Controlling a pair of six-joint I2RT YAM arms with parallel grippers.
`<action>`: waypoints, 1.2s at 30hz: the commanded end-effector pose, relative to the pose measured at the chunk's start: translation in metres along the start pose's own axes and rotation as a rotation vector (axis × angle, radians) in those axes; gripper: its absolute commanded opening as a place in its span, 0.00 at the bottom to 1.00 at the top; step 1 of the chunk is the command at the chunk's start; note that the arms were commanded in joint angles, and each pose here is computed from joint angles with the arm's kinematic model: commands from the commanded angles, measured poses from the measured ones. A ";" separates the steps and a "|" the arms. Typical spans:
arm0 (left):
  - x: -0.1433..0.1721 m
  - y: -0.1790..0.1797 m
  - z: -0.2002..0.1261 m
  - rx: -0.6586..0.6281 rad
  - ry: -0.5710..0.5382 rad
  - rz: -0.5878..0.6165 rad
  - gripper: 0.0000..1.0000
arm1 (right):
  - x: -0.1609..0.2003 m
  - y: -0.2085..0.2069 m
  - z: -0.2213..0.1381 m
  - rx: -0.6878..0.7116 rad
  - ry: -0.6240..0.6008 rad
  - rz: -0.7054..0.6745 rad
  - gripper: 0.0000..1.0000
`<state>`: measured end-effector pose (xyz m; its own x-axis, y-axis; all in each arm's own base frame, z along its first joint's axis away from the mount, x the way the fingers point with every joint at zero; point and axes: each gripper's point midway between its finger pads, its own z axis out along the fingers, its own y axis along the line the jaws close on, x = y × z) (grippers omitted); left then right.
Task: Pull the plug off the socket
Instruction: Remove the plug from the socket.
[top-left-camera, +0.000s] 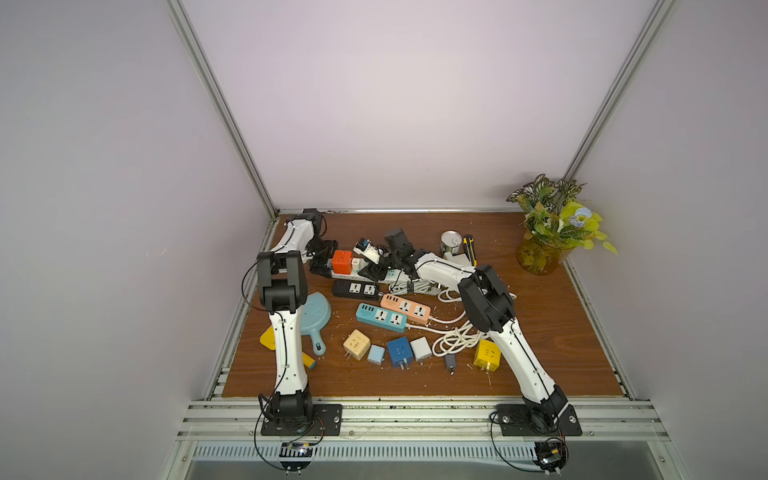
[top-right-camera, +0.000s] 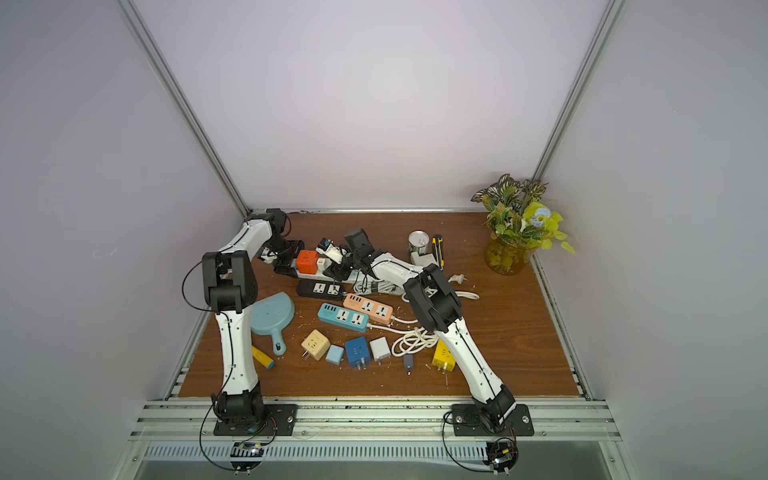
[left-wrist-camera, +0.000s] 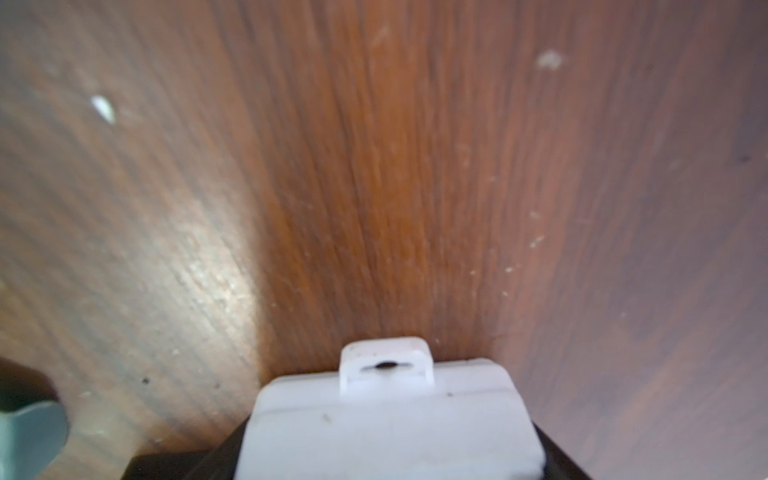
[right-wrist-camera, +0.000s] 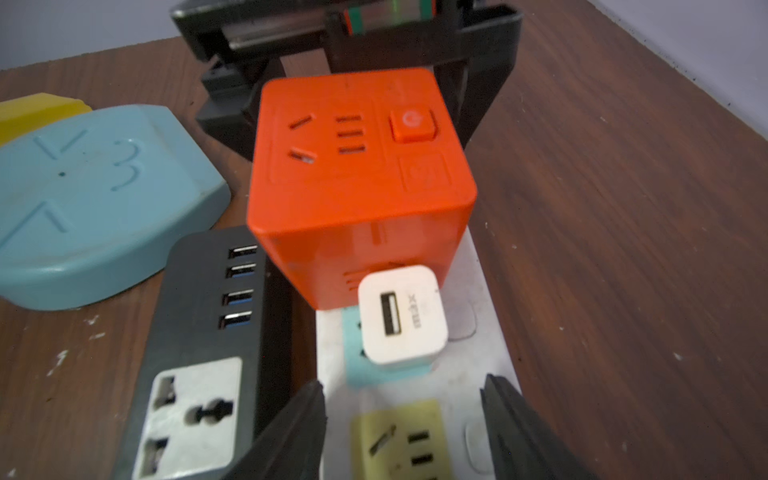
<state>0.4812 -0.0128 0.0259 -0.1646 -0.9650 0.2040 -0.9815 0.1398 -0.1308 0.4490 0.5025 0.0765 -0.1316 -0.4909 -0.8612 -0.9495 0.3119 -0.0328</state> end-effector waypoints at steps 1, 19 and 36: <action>-0.016 0.026 0.031 -0.138 -0.097 0.016 0.19 | -0.047 -0.002 -0.005 0.001 -0.114 -0.066 0.65; -0.016 0.023 0.031 -0.131 -0.094 0.017 0.18 | -0.039 -0.008 0.004 0.016 -0.035 -0.030 0.47; -0.012 0.018 0.032 -0.121 -0.080 0.022 0.18 | -0.020 -0.015 0.008 0.048 0.052 0.006 0.34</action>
<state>0.4854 -0.0134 0.0261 -0.1745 -0.9636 0.2027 -0.9797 0.1493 -0.1336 0.4592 0.5186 0.0930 -0.1285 -0.5130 -0.8487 -0.9485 0.3133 -0.0457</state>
